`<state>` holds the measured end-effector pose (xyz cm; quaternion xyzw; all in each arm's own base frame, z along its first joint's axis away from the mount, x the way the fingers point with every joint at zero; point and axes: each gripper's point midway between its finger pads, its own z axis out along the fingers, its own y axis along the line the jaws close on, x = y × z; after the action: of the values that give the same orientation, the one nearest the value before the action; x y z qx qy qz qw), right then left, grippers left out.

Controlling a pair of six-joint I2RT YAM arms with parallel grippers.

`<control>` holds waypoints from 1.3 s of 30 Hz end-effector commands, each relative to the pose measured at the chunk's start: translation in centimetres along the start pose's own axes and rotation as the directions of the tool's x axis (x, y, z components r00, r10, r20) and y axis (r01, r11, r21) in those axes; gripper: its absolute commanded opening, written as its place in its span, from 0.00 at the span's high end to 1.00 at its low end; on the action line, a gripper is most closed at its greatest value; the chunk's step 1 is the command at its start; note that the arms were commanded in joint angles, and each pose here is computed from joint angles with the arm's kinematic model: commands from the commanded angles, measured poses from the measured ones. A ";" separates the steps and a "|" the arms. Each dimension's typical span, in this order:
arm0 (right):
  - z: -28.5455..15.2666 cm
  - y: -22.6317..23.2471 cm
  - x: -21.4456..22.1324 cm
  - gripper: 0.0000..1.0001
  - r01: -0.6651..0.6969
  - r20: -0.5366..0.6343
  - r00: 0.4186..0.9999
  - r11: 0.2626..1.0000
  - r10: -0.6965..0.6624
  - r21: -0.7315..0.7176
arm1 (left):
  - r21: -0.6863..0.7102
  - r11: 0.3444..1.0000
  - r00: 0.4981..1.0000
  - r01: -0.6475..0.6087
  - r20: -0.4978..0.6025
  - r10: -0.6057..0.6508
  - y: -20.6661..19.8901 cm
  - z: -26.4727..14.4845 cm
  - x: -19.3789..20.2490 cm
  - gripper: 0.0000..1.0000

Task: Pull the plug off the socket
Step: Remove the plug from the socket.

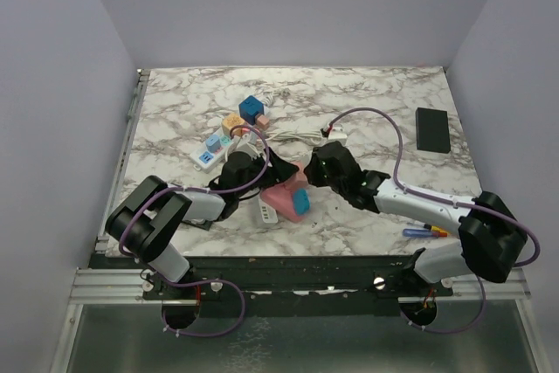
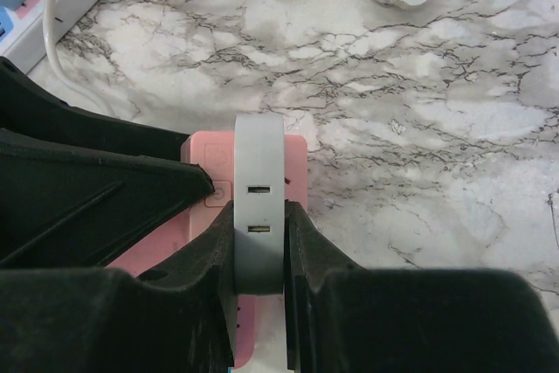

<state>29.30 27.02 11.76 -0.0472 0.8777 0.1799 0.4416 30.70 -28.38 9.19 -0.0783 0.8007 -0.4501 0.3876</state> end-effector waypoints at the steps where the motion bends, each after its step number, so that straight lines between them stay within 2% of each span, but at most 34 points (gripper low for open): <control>1: -1.7 1.0 -2.3 1.00 -0.027 0.111 0.993 0.998 0.033 -0.053 | -0.217 0.972 0.989 -0.093 -0.131 0.066 6.8 -1.6 3.9 0.93; 17: -1.0 -0.2 -0.5 1.00 -0.168 0.040 0.985 0.986 0.169 -0.016 | -0.220 0.971 0.989 -0.092 -0.131 0.064 6.8 -1.9 4.0 0.93; 29: 0.4 -2.6 0.3 1.00 -0.281 -0.078 0.959 0.949 0.272 -0.145 | -0.225 0.969 0.989 -0.099 -0.133 0.070 7.0 -2.1 4.0 0.93; 39: 0.4 -2.6 0.5 1.00 -0.288 -0.086 0.957 0.946 0.278 -0.148 | -0.231 0.968 0.989 -0.101 -0.132 0.072 7.1 -1.9 4.0 0.93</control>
<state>29.61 25.62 10.96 0.0260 0.8714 0.3157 0.3746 30.18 -28.59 9.12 -0.0704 0.8022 -0.4513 0.3845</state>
